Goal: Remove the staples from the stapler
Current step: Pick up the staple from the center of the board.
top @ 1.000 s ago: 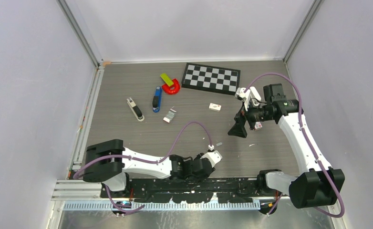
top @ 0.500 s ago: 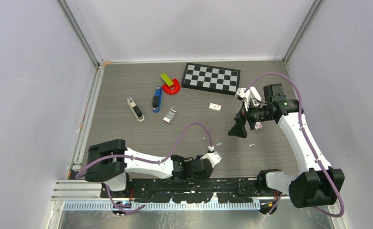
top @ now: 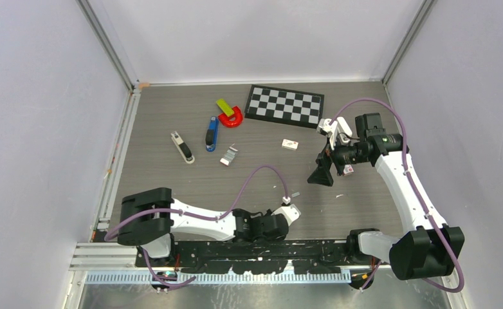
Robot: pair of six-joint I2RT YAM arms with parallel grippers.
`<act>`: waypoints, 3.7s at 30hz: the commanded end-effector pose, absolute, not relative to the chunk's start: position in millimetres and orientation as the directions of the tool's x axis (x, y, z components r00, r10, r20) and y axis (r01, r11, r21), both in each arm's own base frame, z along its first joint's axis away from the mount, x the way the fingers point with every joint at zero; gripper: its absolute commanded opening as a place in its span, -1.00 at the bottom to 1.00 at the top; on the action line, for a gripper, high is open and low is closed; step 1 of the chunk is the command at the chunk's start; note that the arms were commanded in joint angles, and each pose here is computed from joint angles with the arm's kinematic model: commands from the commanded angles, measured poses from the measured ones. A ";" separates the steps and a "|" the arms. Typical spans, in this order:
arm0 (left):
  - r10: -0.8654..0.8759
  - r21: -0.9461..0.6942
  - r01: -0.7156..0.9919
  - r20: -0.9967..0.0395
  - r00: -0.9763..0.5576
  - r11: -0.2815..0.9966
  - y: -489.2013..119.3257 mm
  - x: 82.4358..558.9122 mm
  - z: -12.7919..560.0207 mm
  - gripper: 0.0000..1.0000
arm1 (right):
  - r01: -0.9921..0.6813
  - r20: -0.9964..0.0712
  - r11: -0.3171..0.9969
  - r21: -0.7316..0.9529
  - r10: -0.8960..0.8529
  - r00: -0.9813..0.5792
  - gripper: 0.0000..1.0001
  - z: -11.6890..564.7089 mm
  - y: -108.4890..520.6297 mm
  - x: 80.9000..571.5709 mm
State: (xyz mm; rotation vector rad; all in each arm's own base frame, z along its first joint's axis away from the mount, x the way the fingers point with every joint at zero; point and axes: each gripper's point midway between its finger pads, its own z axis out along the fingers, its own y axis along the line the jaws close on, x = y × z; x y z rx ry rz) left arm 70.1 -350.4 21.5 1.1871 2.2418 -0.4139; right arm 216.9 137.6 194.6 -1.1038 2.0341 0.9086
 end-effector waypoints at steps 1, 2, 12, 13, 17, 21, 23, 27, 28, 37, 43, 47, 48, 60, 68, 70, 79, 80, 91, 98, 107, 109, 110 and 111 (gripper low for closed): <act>0.656 0.000 0.824 -0.605 -0.452 0.567 -353.3 70.2 21.7 -0.61 | -0.894 -0.821 0.383 0.231 -0.416 -0.391 0.99 210.5 140.8 221.4; 0.656 0.001 0.824 -0.605 -0.451 0.567 -353.0 70.4 21.7 -0.61 | -0.894 -0.821 0.382 0.233 -0.415 -0.392 0.99 210.6 141.1 220.8; 0.609 0.004 0.809 -0.660 -0.440 0.588 -352.7 79.7 35.5 -0.85 | -0.894 -0.821 0.376 0.245 -0.410 -0.397 0.99 209.6 142.2 220.3; 0.593 -0.006 0.808 -0.675 -0.438 0.590 -354.5 81.6 40.4 -0.86 | -0.894 -0.821 0.373 0.250 -0.408 -0.400 0.99 209.1 142.8 220.3; 0.487 -0.077 0.794 -0.752 -0.443 0.603 -360.8 92.8 67.3 -0.90 | -0.889 -0.819 0.358 0.286 -0.391 -0.421 0.99 207.2 146.1 218.5; 0.337 -0.186 0.770 -0.819 -0.465 0.611 -362.0 106.6 94.8 -0.90 | -0.885 -0.817 0.331 0.327 -0.371 -0.441 0.99 205.8 151.6 216.5; 0.250 -0.249 0.753 -0.841 -0.480 0.609 -359.4 113.6 108.9 -0.90 | -0.880 -0.818 0.313 0.358 -0.349 -0.457 0.99 206.7 157.0 214.9; 0.071 -0.364 0.714 -0.863 -0.500 0.598 -345.7 131.7 134.4 -0.90 | -0.861 -0.810 0.294 0.415 -0.312 -0.496 0.99 202.3 174.7 215.0; 0.029 -0.388 0.707 -0.866 -0.500 0.591 -342.4 135.0 141.1 -0.90 | -0.861 -0.811 0.292 0.417 -0.309 -0.498 0.99 201.2 179.3 215.2; -0.228 -0.511 0.689 -0.856 -0.464 0.515 -325.0 154.2 189.3 -0.90 | -0.845 -0.829 0.175 0.505 -0.176 -0.532 0.99 228.0 216.9 211.2; -0.350 -0.584 0.665 -0.812 -0.467 0.466 -323.7 171.1 206.1 -0.90 | -0.810 -0.800 0.167 0.563 -0.136 -0.584 0.99 235.7 231.0 213.3; -0.415 -0.627 0.651 -0.776 -0.475 0.428 -323.0 182.1 214.4 -0.90 | -0.796 -0.792 0.191 0.575 -0.116 -0.600 0.99 239.8 231.8 217.5; -0.429 -0.637 0.647 -0.767 -0.477 0.419 -323.1 184.5 216.0 -0.90 | -0.791 -0.787 0.183 0.584 -0.109 -0.607 0.99 240.8 232.8 217.3; -0.524 -0.707 0.602 -0.695 -0.493 0.371 -318.5 196.1 211.7 -0.90 | -0.760 -0.755 0.142 0.635 -0.096 -0.649 0.99 239.9 236.2 215.2; -0.549 -0.723 0.596 -0.673 -0.495 0.350 -318.4 197.8 210.8 -0.90 | -0.723 -0.716 0.098 0.684 -0.103 -0.691 0.99 238.8 241.9 212.1; -0.555 -0.725 0.596 -0.669 -0.494 0.344 -318.6 198.1 211.0 -0.90 | -0.711 -0.703 0.087 0.698 -0.110 -0.703 0.99 238.5 244.3 210.3; -0.567 -0.732 0.594 -0.659 -0.494 0.333 -318.4 198.7 209.9 -0.90 | -0.675 -0.666 0.065 0.735 -0.117 -0.736 0.99 240.1 249.8 209.5; -0.569 -0.733 0.593 -0.658 -0.494 0.332 -318.1 198.9 209.9 -0.90 | -0.671 -0.662 0.065 0.738 -0.117 -0.740 0.99 240.7 250.2 209.7; -0.572 -0.735 0.591 -0.655 -0.493 0.333 -315.9 198.5 208.5 -0.90 | -0.670 -0.662 0.076 0.739 -0.107 -0.742 0.99 240.7 250.7 212.3; -0.576 -0.736 0.592 -0.653 -0.492 0.329 -316.1 198.6 209.5 -0.90 | -0.669 -0.661 0.074 0.740 -0.108 -0.743 0.99 240.4 250.8 212.0; -0.581 -0.739 0.594 -0.647 -0.493 0.318 -316.9 198.3 210.8 -0.90 | -0.669 -0.661 0.069 0.740 -0.110 -0.742 0.99 240.4 250.9 211.5; -0.581 -0.740 0.593 -0.646 -0.494 0.318 -317.3 198.5 210.4 -0.90 | -0.670 -0.661 0.069 0.740 -0.111 -0.742 0.99 240.4 250.8 211.4; -0.581 -0.740 0.593 -0.645 -0.495 0.317 -317.4 198.5 210.2 -0.90 | -0.669 -0.660 0.069 0.740 -0.111 -0.743 0.99 239.9 250.8 211.5; -0.582 -0.741 0.593 -0.645 -0.496 0.317 -317.5 198.6 210.1 -0.90 | -0.668 -0.660 0.068 0.741 -0.112 -0.743 0.99 239.8 251.0 211.2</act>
